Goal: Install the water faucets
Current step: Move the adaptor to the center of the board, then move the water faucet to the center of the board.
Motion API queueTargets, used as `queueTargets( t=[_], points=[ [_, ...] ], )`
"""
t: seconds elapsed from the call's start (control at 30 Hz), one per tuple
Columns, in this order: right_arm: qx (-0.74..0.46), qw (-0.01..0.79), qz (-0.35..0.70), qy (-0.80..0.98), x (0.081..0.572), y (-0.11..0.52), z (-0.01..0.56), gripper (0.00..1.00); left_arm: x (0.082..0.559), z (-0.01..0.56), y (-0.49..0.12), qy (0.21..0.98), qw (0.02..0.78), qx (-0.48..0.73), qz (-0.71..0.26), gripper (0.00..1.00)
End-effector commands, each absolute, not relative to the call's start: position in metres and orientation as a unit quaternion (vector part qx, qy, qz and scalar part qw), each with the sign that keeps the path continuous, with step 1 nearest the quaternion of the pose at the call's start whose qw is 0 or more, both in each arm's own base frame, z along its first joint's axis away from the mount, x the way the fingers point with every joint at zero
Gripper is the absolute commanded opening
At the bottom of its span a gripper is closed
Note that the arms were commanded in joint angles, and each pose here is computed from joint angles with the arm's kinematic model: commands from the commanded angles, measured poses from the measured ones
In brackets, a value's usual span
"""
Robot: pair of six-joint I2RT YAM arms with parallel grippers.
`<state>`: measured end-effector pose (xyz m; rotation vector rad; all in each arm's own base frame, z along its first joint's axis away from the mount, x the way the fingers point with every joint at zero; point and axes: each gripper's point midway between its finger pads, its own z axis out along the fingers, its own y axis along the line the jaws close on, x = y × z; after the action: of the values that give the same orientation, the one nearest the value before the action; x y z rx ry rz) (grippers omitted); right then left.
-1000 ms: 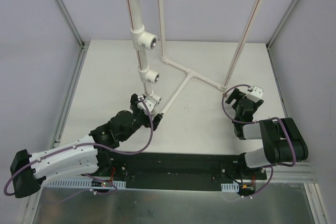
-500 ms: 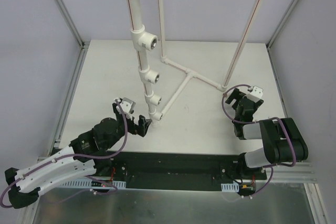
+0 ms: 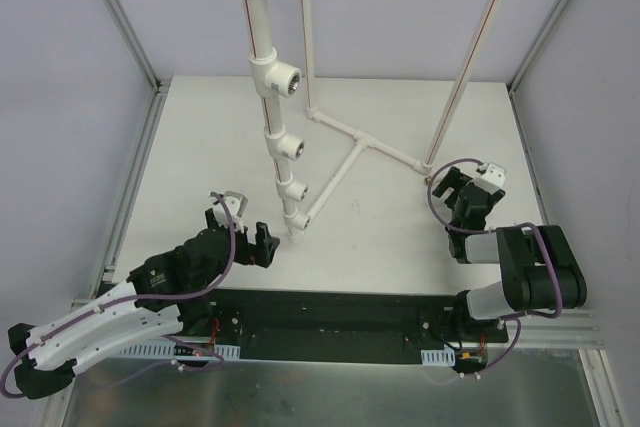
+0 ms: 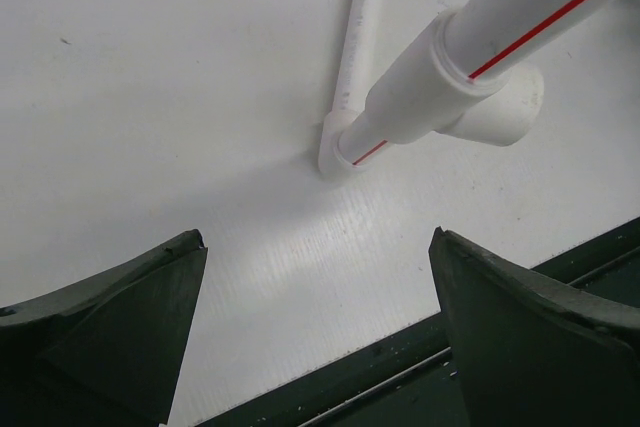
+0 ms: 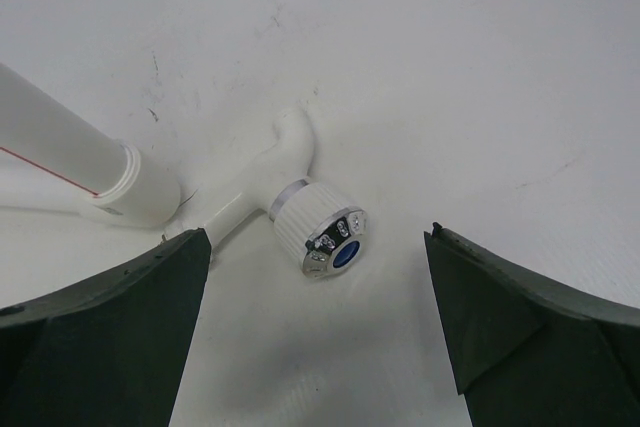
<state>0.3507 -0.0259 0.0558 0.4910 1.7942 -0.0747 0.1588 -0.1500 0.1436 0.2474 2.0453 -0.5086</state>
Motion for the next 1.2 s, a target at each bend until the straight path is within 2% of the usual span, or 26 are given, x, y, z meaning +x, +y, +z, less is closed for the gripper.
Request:
queueTargets(
  t=[0.0, 0.17, 0.33, 0.5, 0.83, 1.17],
  points=[
    [0.226, 0.627, -0.023, 0.745, 0.358, -0.026, 0.077, 0.99, 0.16, 0.158, -0.14, 0.837, 0.5, 0.065, -0.212, 0.99],
    [0.229, 0.668, -0.034, 0.708, 0.332, -0.023, 0.109, 0.99, 0.158, 0.158, -0.134, 0.834, 0.505, 0.051, -0.218, 0.99],
    [0.336, 0.587, -0.033, 0.736, 0.303, -0.033, 0.123, 0.99, 0.162, 0.16, -0.132, 0.834, 0.509, 0.041, -0.208, 0.99],
    [0.392, 0.548, 0.017, 0.738, 0.29, -0.025, 0.129, 0.99, 0.161, 0.159, -0.135, 0.844, 0.495, 0.046, -0.201, 0.99],
    [0.391, 0.395, 0.106, 0.825, 0.315, 0.023, 0.099, 0.99, 0.161, 0.157, -0.136, 0.848, 0.49, 0.049, -0.197, 0.99],
    [0.406, 0.301, 0.158, 0.848, 0.34, 0.052, 0.064, 0.99, 0.162, 0.154, -0.136, 0.851, 0.487, 0.051, -0.191, 0.99]
  ],
)
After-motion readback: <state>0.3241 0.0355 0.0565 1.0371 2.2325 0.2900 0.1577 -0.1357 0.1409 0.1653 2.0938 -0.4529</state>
